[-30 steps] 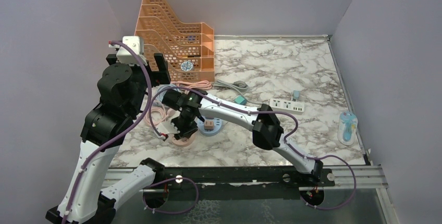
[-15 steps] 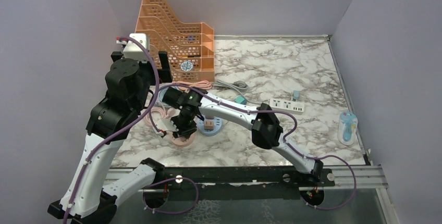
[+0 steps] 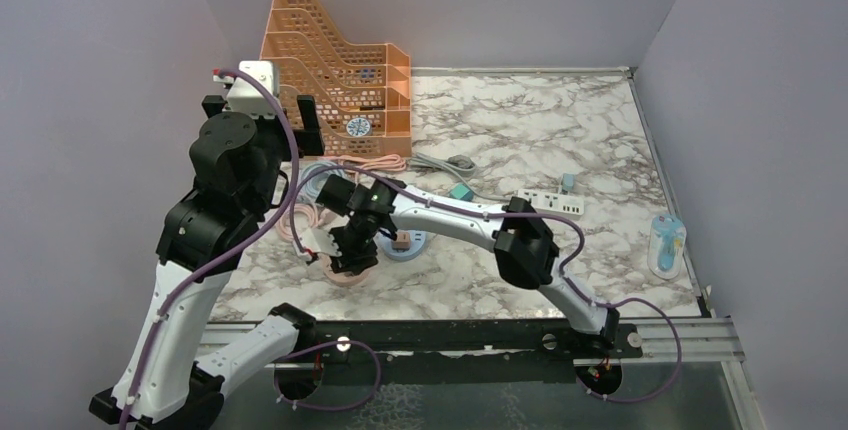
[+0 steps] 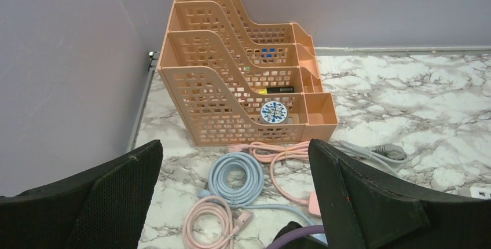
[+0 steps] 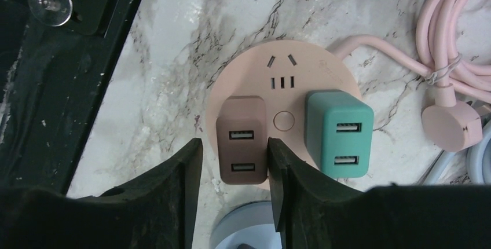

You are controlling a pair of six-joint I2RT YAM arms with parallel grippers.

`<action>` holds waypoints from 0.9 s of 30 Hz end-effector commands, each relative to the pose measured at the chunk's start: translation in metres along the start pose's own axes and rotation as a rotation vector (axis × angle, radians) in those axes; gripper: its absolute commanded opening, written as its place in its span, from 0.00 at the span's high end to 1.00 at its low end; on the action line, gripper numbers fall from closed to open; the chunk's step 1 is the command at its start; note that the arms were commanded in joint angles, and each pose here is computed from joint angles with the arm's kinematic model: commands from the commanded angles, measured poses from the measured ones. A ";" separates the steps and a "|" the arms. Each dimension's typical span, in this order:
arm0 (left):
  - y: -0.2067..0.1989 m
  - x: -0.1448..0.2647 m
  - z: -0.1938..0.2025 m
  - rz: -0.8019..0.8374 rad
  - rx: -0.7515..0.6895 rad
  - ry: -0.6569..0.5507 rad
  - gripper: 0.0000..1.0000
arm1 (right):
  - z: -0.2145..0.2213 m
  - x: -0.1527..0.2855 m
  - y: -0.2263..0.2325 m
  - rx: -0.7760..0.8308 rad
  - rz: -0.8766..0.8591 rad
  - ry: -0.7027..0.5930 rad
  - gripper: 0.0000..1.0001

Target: Insert the plug

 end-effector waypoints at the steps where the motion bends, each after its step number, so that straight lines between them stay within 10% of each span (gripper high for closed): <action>1: 0.010 0.010 -0.015 -0.027 0.003 -0.043 0.01 | -0.042 0.042 0.001 0.008 0.099 -0.124 0.49; 15: 0.007 0.015 -0.024 0.009 -0.011 -0.065 0.01 | -0.046 0.134 -0.007 -0.243 0.422 -0.417 0.38; 27: -0.028 0.000 0.025 0.161 0.023 0.054 0.01 | 0.085 0.211 0.000 -1.088 0.942 -0.537 0.38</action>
Point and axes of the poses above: each gripper's point midway between its finger pads, its own x axis back along the fingers, its own y axis along the line the jaws close on, z = x × y, the point moved 2 cm from there along x, back along the fingers, and after that the axes turned 2 degrees about -x, right-handed, at the moved point
